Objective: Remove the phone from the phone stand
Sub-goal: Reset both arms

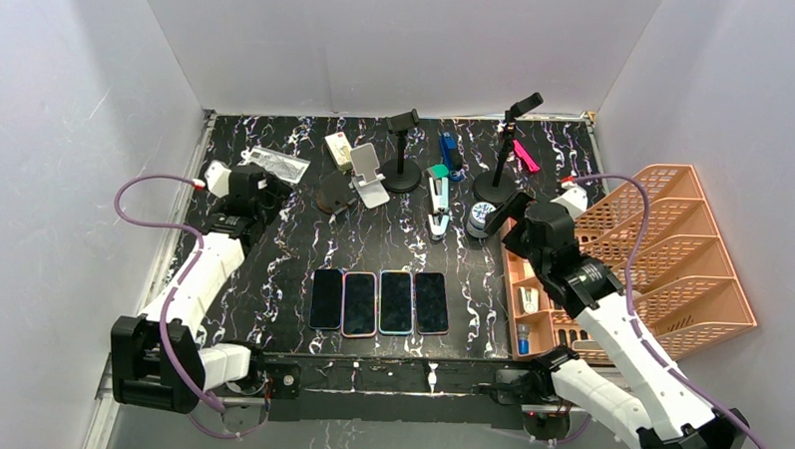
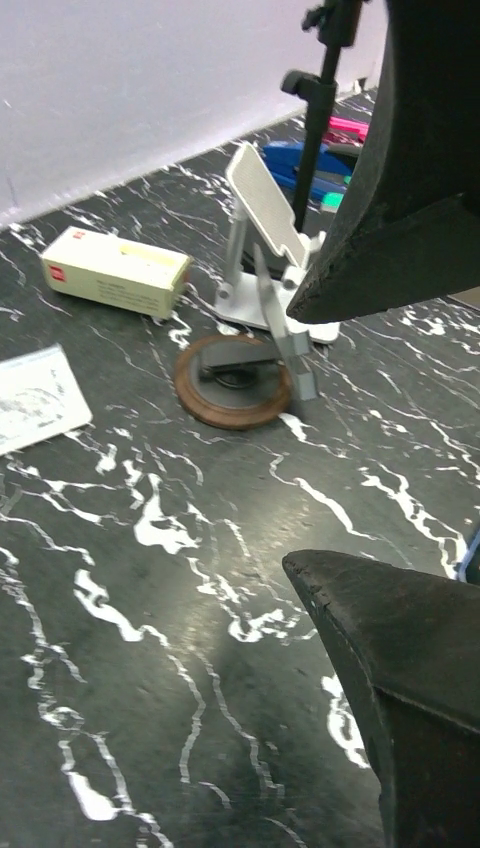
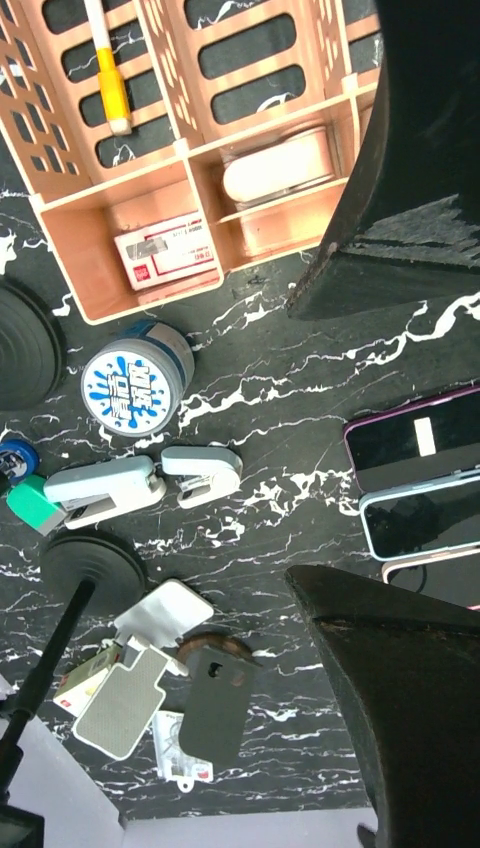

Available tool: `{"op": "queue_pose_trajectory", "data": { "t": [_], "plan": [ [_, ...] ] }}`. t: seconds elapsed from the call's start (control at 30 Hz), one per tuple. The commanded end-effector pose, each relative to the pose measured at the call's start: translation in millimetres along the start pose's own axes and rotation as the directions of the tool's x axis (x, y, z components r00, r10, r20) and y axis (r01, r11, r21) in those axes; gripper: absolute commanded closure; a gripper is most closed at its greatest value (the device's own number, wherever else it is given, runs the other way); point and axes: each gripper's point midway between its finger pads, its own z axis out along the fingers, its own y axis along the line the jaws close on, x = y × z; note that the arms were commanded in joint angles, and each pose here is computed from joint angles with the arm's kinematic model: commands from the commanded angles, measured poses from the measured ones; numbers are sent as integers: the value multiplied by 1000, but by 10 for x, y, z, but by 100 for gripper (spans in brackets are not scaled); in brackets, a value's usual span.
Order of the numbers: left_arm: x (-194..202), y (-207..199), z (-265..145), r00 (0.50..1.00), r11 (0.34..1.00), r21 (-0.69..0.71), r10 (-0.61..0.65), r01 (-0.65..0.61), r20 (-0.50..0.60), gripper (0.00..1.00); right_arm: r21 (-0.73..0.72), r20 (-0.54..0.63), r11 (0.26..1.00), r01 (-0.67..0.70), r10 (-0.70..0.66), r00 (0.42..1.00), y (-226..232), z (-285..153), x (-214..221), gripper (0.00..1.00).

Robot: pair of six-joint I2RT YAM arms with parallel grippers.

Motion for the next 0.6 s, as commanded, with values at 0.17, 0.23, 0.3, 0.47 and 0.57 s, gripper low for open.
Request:
{"op": "queue_pose_trajectory", "data": {
  "t": [0.17, 0.23, 0.3, 0.47, 0.57],
  "plan": [
    [300, -103, -381, 968, 987, 64, 154, -144, -197, 20, -37, -49, 999, 4, -6, 999, 343, -14, -194, 1],
    [322, -158, -438, 941, 964, 127, 257, -233, -219, 20, -82, -87, 995, 64, -71, 994, 403, 34, -99, 1],
    [306, -161, -473, 921, 940, 162, 331, -301, -207, 19, -122, -100, 989, 81, -94, 991, 461, 75, -40, 1],
    [263, -269, -616, 885, 877, 279, 441, -391, -147, 19, -119, -59, 992, 49, -57, 997, 444, 233, -1, 1],
    [258, -348, -711, 849, 831, 307, 516, -464, -112, 19, -60, -34, 996, 61, -63, 997, 380, 332, -14, 1]
  ]
}}
